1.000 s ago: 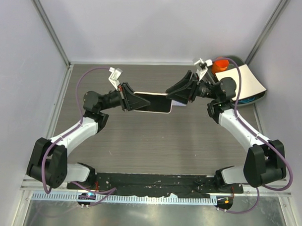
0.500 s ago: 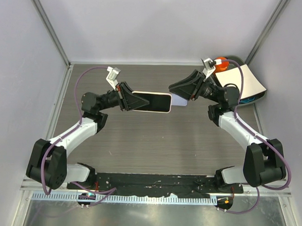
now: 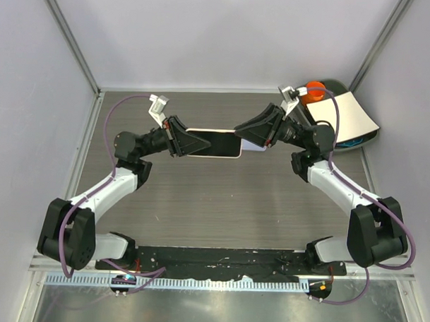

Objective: Take the phone out of the phone case
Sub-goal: Remove the phone case from the phone.

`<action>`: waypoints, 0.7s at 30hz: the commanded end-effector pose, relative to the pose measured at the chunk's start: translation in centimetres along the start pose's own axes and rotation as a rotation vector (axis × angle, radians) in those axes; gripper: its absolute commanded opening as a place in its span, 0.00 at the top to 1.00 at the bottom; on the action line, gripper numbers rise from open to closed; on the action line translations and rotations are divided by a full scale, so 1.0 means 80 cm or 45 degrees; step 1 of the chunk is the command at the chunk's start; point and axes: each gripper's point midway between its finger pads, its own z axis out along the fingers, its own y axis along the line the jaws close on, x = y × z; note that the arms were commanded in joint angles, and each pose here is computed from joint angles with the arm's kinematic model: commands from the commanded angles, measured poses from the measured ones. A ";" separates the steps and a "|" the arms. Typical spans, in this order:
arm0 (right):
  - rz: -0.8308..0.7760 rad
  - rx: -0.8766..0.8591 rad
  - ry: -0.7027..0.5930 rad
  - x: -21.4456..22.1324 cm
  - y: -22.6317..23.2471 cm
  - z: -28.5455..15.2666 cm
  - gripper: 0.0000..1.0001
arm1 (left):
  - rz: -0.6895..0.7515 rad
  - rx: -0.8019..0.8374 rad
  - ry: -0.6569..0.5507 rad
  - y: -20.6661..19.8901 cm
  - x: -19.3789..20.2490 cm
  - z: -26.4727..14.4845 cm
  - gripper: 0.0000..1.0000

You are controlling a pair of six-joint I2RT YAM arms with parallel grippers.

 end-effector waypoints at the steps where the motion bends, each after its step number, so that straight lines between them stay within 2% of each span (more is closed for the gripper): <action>1: -0.085 -0.026 -0.023 -0.008 0.014 0.005 0.64 | 0.169 0.071 -0.096 -0.034 -0.027 -0.001 1.00; 12: 0.024 -0.049 -0.091 -0.020 0.025 0.007 0.68 | 0.189 0.079 -0.090 -0.035 -0.025 -0.002 1.00; 21: 0.015 -0.035 -0.082 -0.010 0.020 0.011 0.75 | 0.197 0.090 -0.093 -0.038 -0.027 -0.001 1.00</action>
